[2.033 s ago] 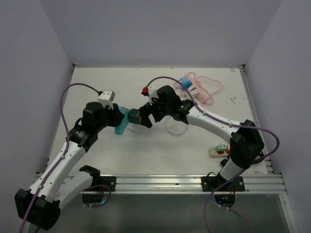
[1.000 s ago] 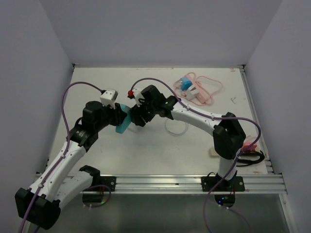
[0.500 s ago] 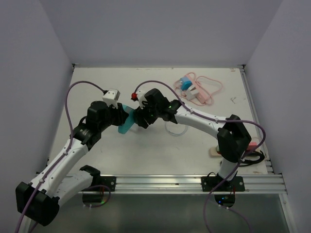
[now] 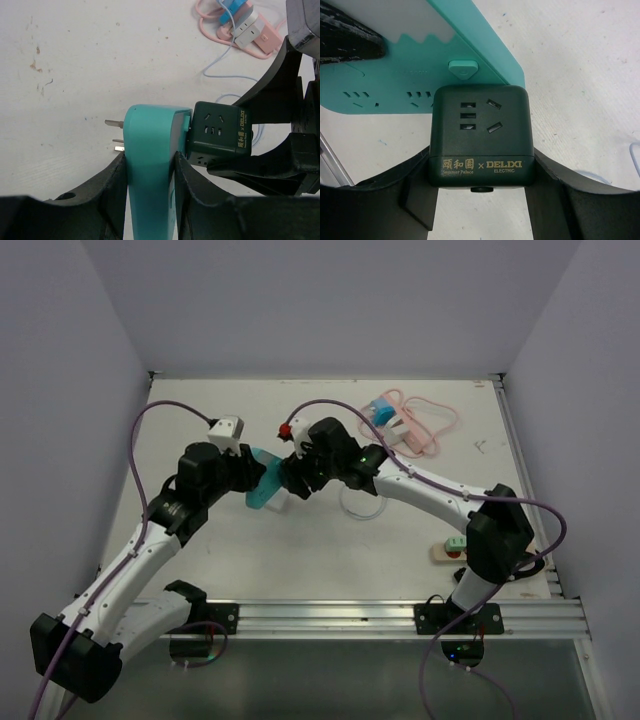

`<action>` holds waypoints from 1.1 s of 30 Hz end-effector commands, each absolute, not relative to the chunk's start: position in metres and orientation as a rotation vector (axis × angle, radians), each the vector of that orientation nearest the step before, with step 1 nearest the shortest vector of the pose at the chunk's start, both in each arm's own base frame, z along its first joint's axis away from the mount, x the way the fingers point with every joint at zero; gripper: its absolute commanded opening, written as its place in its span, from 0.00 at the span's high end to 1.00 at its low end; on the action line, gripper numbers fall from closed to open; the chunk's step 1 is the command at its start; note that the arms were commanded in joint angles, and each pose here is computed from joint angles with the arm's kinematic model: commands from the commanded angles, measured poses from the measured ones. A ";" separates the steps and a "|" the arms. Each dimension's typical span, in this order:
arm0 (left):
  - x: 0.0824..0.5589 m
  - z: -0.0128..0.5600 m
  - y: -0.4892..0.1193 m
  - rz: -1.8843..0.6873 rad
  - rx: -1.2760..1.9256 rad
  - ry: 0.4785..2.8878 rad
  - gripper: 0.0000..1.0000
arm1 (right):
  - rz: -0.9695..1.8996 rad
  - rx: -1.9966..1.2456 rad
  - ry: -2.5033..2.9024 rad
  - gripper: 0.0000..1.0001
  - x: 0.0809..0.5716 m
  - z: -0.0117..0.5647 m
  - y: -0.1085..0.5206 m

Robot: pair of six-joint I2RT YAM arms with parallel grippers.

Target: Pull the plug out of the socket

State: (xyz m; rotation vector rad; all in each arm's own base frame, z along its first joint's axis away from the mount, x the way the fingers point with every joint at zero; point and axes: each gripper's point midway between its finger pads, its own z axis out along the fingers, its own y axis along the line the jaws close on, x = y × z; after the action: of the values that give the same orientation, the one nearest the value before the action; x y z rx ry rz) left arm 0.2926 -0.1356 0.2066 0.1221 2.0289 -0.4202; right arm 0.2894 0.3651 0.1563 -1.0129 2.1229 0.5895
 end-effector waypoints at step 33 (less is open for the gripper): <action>0.288 0.162 -0.178 -0.795 0.067 2.132 0.33 | 0.807 -0.811 2.061 1.00 0.288 0.214 0.380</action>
State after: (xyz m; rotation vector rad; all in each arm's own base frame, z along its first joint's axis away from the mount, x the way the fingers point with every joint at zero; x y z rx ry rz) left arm 0.2854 -0.1718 0.1537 0.0788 2.1711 -0.7367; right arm 0.2780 0.3573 0.1541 -0.8629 2.2451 0.6894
